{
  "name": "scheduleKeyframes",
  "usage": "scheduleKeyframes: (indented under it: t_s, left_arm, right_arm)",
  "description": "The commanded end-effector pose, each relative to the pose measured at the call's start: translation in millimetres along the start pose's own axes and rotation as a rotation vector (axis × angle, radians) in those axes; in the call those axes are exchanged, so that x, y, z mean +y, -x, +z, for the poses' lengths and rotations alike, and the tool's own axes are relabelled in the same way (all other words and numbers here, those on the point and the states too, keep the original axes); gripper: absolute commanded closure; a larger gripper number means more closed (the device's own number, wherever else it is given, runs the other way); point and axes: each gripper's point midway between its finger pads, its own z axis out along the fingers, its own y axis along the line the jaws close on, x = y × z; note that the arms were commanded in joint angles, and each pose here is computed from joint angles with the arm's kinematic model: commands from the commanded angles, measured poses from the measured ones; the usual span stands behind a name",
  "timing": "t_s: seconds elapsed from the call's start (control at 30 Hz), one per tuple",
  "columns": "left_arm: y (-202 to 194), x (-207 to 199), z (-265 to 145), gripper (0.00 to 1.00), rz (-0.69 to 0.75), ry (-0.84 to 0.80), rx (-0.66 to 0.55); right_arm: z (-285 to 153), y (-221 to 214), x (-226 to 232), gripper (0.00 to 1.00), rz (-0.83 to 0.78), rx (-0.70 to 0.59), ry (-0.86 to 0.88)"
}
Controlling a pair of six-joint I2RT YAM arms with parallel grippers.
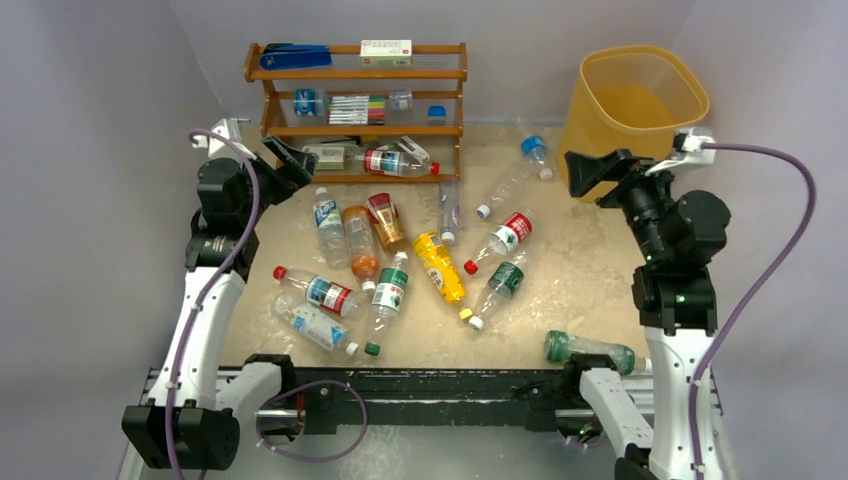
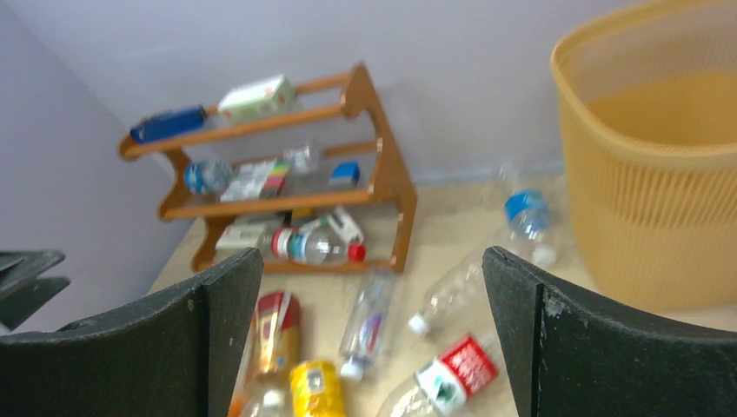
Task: Put the plastic bottles in the bin
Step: Pick up the plastic bottle at the center of the board.
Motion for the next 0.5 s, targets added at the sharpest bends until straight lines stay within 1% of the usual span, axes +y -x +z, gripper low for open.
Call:
scheduleKeyframes:
  t_s: [0.0,0.1,0.13,0.17,0.2,0.33,0.4,0.47]
  left_arm:
    - [-40,-14,-7,0.08,-0.117,-0.104,0.159]
    - [-61,-13,-8,0.08,-0.17,-0.158,0.198]
    - [-71,-12,-8,0.08,-0.188,-0.173,0.226]
    - [-85,-10,-7,0.08,-0.203,-0.185,0.277]
    - [-94,-8,-7,0.08,-0.2,-0.182,0.31]
    - [-111,-5,-19,0.08,-0.135,-0.14,0.356]
    - [-114,-13,-30,0.08,-0.138,-0.17,0.361]
    - [-118,-23,-39,0.08,-0.179,-0.23,0.357]
  right_arm:
    - [-7,-64,6,0.0,0.122,0.201,0.071]
    - [-12,-98,7,0.0,0.168,0.28,0.11]
    - [-15,-107,13,0.0,0.18,0.307,0.15]
    - [-17,-130,9,0.0,0.2,0.358,0.157]
    - [-19,-139,9,0.0,0.209,0.382,0.163]
    - [-27,-187,-12,0.0,0.284,0.507,0.062]
    - [-32,-207,-22,0.0,0.317,0.557,0.002]
    - [-41,-229,-25,0.01,0.369,0.598,-0.009]
